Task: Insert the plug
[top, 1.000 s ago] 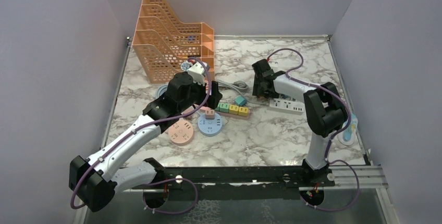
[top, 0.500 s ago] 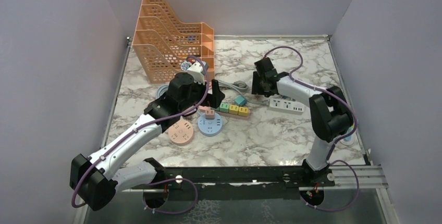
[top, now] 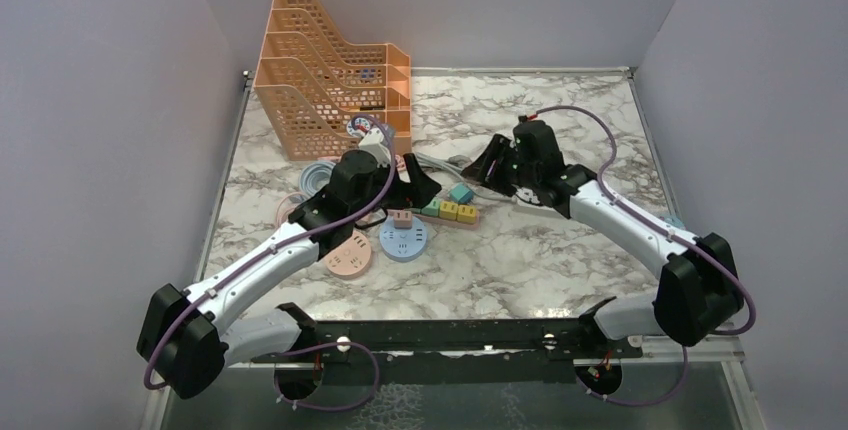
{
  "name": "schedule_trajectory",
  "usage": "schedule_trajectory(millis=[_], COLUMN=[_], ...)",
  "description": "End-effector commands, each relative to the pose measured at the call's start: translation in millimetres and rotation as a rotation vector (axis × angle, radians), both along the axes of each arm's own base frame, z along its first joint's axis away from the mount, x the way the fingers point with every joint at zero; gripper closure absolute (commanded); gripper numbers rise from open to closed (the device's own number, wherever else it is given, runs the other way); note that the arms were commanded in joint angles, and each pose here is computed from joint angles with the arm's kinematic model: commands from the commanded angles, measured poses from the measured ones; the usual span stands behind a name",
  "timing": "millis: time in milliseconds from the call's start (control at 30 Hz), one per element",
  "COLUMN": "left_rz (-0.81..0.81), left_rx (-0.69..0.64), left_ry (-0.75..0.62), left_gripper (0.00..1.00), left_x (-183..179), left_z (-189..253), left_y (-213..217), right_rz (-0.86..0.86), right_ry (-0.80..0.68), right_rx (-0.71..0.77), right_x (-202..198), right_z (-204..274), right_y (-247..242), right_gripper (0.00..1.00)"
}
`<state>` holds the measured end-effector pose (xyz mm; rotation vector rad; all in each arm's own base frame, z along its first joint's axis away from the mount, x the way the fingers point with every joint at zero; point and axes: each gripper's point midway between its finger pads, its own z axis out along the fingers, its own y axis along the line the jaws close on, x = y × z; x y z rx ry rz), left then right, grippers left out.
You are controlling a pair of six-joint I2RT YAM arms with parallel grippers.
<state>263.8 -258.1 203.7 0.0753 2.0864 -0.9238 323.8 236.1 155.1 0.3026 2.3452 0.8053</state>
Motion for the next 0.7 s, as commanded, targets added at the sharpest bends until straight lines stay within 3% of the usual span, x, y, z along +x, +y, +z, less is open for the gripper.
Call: schedule_trajectory(millis=[0, 200, 400, 533, 667], left_rz=[-0.017, 0.056, 0.172, 0.221, 0.216], left_rx=[-0.081, -0.021, -0.117, -0.117, -0.126], left_ry=[-0.05, -0.128, -0.181, -0.198, -0.224], left_gripper=[0.18, 0.24, 0.35, 0.46, 0.49], left_x=[0.5, -4.2, -0.7, 5.6, 9.1], left_z=[13.5, 7.9, 18.3, 19.8, 27.0], left_y=[-22.4, -32.7, -22.3, -16.2, -20.3], right_rz=[-0.081, -0.175, -0.209, -0.218, -0.207], right_ry=[0.071, 0.183, 0.262, 0.273, 0.283], right_rx=[0.255, 0.35, 0.419, 0.452, 0.472], right_x=[-22.8, -44.3, -55.5, -54.5, -53.5], right_z=[37.0, 47.6, 52.3, 60.6, 64.6], right_y=[33.4, 54.1, 66.9, 70.9, 77.3], right_gripper=[0.6, 0.6, 0.6, 0.6, 0.6])
